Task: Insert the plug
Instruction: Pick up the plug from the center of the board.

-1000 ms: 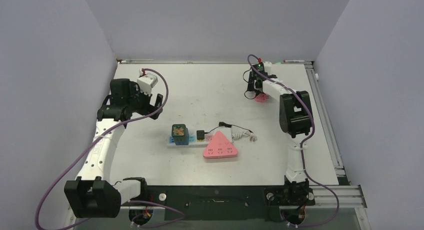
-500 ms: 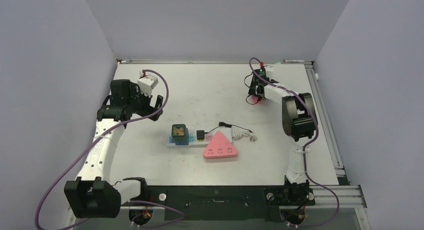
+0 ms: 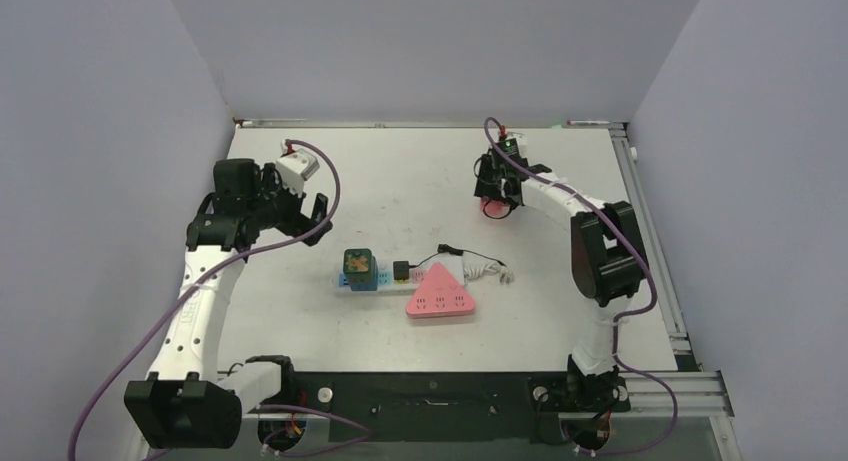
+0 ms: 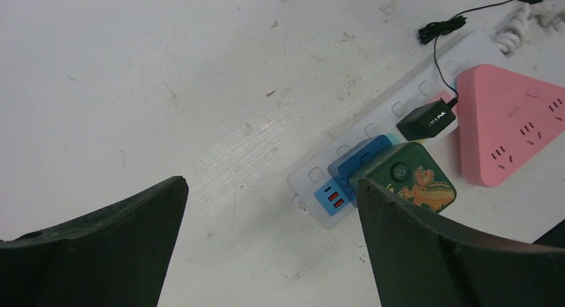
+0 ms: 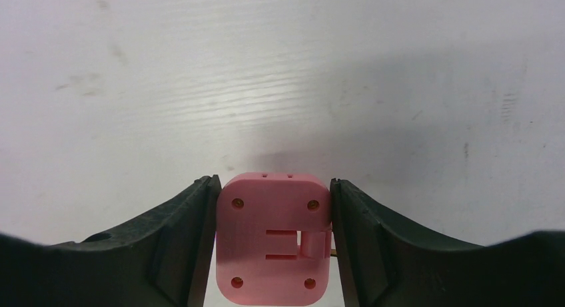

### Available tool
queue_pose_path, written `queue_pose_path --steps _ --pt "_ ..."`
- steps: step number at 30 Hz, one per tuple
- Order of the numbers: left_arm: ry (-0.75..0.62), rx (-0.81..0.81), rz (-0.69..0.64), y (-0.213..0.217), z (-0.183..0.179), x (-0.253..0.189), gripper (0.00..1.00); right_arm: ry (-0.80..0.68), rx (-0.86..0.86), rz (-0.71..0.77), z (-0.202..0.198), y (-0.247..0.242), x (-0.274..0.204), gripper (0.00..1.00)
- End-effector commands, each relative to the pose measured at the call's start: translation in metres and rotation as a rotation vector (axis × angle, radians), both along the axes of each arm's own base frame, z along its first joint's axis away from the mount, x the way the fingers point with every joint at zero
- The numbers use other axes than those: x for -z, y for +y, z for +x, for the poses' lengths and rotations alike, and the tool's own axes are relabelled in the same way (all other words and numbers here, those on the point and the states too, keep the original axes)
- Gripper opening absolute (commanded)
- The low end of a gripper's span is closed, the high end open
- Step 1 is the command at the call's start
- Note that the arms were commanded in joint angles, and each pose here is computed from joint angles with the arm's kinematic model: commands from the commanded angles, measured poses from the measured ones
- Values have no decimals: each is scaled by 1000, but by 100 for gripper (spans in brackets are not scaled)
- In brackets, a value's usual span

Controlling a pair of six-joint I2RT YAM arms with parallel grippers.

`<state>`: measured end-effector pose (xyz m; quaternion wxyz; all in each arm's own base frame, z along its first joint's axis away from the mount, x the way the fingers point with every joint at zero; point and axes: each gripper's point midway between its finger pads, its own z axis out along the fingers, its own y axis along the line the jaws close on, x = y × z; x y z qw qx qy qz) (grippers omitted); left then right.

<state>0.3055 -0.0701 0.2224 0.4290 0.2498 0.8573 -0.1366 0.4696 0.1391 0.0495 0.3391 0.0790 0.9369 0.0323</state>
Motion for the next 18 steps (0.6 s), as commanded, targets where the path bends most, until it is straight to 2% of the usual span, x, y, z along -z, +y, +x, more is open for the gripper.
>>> queue_pose_path --steps 1,6,13,18 --pt "-149 154 -58 -24 -11 -44 96 -144 -126 138 -17 48 -88 33" --pt "-243 288 -44 -48 -20 -54 96 -159 -240 221 -54 80 -118 35" --pt "-277 407 -28 -87 -16 -72 96 -177 -465 360 -97 114 -166 35" --pt "-437 447 -18 -86 -30 -83 96 -198 -594 443 -120 130 -202 39"
